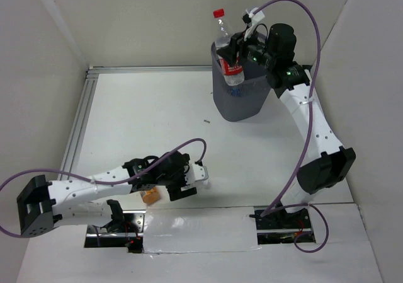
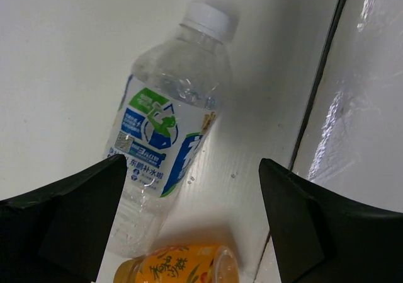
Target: Put the plastic bottles in the bin
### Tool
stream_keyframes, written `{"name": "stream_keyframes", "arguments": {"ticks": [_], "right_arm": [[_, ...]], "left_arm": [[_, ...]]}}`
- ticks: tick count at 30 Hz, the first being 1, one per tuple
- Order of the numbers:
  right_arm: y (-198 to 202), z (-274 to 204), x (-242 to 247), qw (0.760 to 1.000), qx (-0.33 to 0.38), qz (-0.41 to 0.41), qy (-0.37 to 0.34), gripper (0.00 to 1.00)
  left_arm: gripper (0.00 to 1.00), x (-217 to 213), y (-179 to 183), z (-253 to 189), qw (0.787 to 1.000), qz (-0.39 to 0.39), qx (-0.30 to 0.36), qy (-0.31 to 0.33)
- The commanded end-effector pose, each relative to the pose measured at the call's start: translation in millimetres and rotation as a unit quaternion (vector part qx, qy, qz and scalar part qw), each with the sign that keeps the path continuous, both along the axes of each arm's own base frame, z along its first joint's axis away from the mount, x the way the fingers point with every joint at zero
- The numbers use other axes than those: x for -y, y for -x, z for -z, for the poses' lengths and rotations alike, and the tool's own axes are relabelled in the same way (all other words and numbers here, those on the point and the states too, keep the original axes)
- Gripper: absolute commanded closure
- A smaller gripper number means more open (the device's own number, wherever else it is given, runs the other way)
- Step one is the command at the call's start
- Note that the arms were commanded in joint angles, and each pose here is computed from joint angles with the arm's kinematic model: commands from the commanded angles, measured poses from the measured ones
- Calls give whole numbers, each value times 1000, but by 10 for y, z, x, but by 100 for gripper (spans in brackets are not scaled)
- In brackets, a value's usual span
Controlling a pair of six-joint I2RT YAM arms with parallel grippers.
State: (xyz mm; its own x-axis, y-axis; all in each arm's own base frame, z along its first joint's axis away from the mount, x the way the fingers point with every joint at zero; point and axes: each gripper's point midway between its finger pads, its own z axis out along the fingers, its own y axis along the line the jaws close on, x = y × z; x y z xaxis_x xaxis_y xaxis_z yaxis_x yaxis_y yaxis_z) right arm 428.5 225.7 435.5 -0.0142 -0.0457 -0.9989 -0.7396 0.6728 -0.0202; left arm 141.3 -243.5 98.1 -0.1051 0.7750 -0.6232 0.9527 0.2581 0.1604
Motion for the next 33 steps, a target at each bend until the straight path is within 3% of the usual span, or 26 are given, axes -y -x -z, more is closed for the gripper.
{"name": "stream_keyframes", "arguments": {"ticks": [1, 3, 7, 8, 9, 11, 17, 18, 19, 23, 26, 27, 28, 30, 31, 32, 33], "right_arm": [[-632, 120, 387, 994, 18, 105, -6, 68], [-801, 201, 421, 993, 15, 115, -5, 64], [-1177, 299, 636, 989, 8, 148, -11, 44], [-1286, 288, 694, 987, 15, 159, -8, 37], [-1309, 336, 691, 987, 5, 159, -4, 16], [-1367, 351, 828, 987, -2, 161, -3, 2], [-1123, 259, 972, 992, -19, 123, -20, 0], [-1061, 240, 948, 993, -24, 115, -26, 0], [-995, 226, 973, 993, -32, 108, -35, 0], [-652, 81, 1062, 996, -25, 67, -50, 0], [-269, 47, 1132, 999, -7, 22, -36, 0], [-80, -92, 1207, 999, 34, 18, -12, 0], [10, 126, 1236, 1000, 19, 9, 0, 0], [344, 87, 1355, 996, 74, -4, 43, 26], [427, 392, 1400, 997, 55, -7, 54, 43], [532, 468, 1424, 995, 67, -11, 71, 77], [586, 526, 1484, 990, 94, -4, 101, 91]], "left_arm": [[1, 116, -54, 70, 998, 59, 17, -21], [1, 156, -101, 77, 998, 59, 26, -20], [1, 112, -332, 239, 997, 37, 46, -41], [1, 103, -379, 296, 997, 30, 45, -48], [1, 71, -410, 345, 997, 24, 40, -56], [4, 5, -472, 444, 996, 21, 44, -81], [26, -66, -645, 553, 993, 0, 60, -101], [32, -78, -659, 550, 993, -3, 63, -104], [45, -72, -697, 562, 992, -3, 71, -107], [72, -5, -818, 476, 992, -14, 77, -98], [80, 250, -995, 19, 995, -41, 86, -28], [82, 432, -1098, -334, 994, -48, 94, 23], [83, 491, -1170, -616, 991, -55, 104, 60], [88, 726, -1349, -1320, 978, -63, 128, 154], [92, 792, -1403, -1586, 971, -63, 137, 187], [92, 866, -1479, -1813, 963, -64, 145, 216], [92, 958, -1561, -2259, 948, -64, 157, 268]]}}
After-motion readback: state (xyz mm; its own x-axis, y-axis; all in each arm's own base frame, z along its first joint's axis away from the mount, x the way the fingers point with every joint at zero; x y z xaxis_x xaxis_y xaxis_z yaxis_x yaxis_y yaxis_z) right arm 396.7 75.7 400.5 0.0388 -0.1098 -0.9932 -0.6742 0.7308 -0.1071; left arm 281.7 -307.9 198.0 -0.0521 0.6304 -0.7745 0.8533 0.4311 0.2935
